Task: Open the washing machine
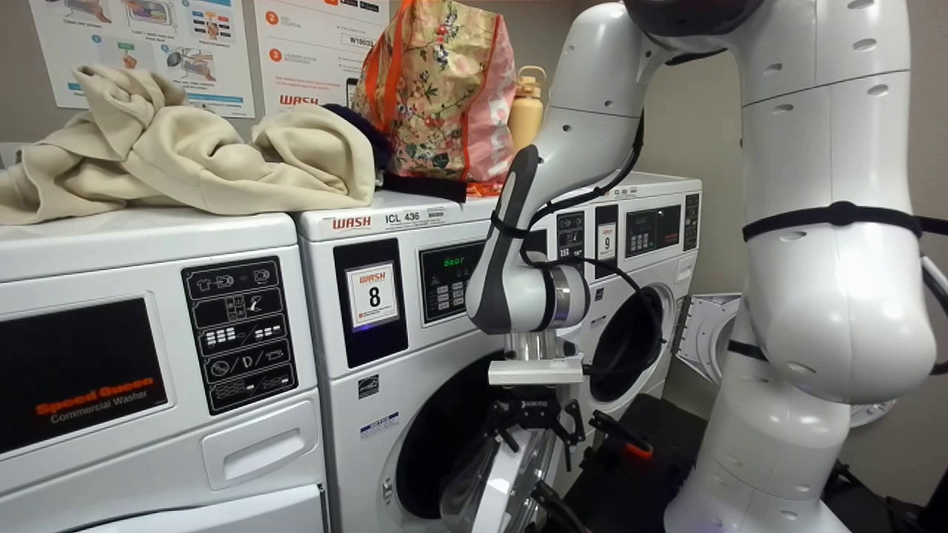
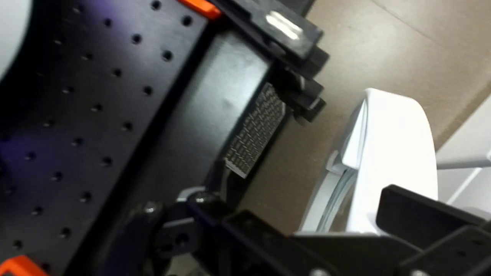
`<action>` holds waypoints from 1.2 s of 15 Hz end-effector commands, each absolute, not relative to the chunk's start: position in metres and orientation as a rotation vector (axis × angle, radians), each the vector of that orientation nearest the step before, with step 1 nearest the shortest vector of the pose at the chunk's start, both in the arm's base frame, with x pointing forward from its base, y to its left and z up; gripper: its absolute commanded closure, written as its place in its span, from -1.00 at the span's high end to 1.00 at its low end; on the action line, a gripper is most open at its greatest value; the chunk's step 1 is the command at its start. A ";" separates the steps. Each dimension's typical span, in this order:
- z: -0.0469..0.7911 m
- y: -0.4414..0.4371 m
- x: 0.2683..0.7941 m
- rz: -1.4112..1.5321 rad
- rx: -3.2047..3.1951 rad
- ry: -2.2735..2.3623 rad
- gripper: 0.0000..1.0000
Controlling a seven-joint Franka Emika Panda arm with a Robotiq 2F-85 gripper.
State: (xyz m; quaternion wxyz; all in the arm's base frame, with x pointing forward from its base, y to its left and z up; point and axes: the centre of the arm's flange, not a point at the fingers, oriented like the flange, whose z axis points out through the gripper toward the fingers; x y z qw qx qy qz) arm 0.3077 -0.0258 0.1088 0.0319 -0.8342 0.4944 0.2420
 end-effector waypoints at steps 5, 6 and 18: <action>0.145 -0.030 0.313 0.998 -2.558 1.548 1.00; 0.149 -0.029 0.316 1.000 -2.554 1.537 1.00; 0.278 -0.013 0.339 0.660 -2.667 1.351 1.00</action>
